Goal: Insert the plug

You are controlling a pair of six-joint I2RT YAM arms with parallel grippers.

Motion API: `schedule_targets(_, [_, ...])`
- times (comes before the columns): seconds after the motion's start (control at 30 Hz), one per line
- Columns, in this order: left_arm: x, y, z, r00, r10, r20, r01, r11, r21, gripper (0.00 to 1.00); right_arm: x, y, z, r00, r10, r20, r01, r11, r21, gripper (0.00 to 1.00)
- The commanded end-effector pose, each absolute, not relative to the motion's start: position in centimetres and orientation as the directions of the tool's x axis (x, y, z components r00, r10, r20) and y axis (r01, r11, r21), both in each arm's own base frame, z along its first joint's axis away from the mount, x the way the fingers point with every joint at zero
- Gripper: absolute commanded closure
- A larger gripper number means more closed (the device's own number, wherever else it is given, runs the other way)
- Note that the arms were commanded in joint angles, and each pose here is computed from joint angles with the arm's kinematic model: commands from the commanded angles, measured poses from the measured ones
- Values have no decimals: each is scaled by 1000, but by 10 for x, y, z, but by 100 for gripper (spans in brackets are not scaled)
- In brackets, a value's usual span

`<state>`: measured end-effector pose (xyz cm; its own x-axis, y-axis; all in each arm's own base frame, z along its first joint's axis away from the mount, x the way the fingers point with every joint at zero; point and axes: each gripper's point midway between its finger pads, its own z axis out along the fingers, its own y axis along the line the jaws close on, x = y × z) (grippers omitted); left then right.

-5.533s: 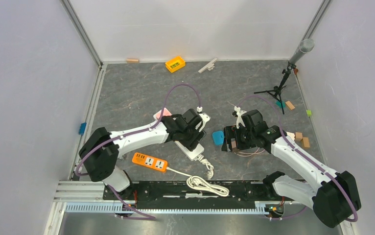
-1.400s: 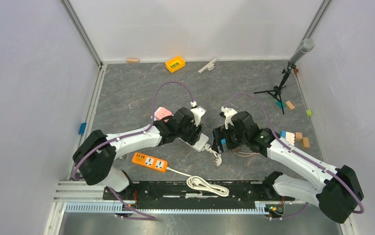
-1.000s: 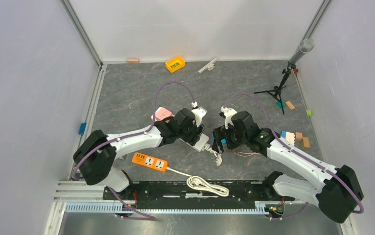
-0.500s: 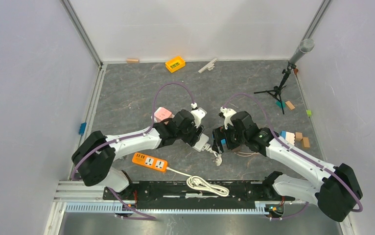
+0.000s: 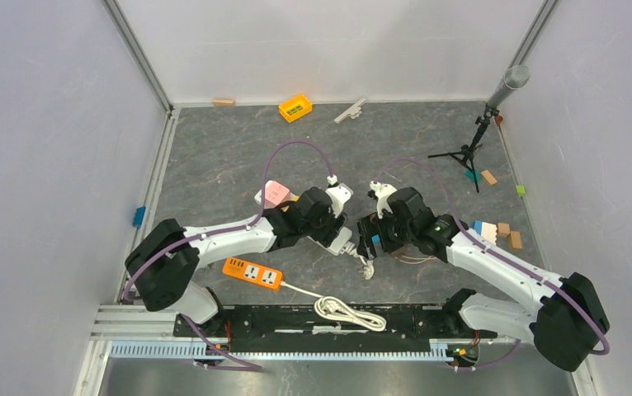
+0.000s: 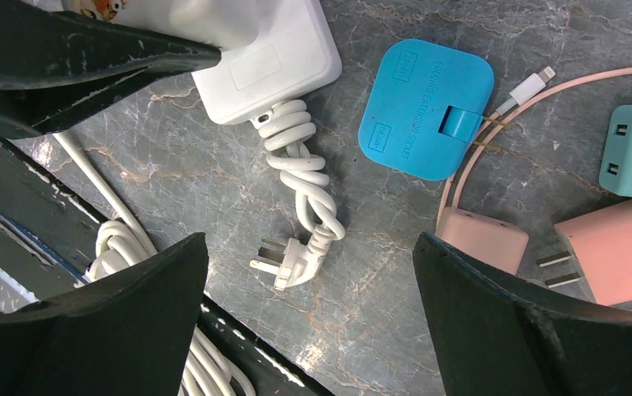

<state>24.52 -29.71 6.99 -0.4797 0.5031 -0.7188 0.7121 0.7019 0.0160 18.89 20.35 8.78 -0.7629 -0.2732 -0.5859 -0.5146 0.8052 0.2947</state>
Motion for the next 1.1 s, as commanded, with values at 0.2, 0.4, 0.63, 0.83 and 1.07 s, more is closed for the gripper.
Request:
schedule_targets(0.2, [223, -255, 20, -599, 560, -572, 638, 765, 82, 98, 196, 207, 101, -738, -272, -617, -534, 794, 289, 2])
schedule_targets(0.4, [222, -251, 32, -570, 543, -617, 610, 782, 125, 98, 197, 208, 103, -735, -266, -624, -535, 793, 292, 2])
schedule_targets(0.63, [226, -248, 49, -529, 466, -709, 575, 812, 105, 98, 196, 209, 103, -732, -269, -626, -543, 786, 297, 2])
schedule_targets(0.83, [225, -266, 68, -441, 435, -785, 649, 759, 56, 98, 189, 212, 100, -722, -307, -620, -585, 750, 309, 2])
schedule_targets(1.07, [218, -287, 94, -418, 398, -817, 717, 697, -27, 98, 182, 223, 90, -715, -362, -598, -628, 708, 323, 2])
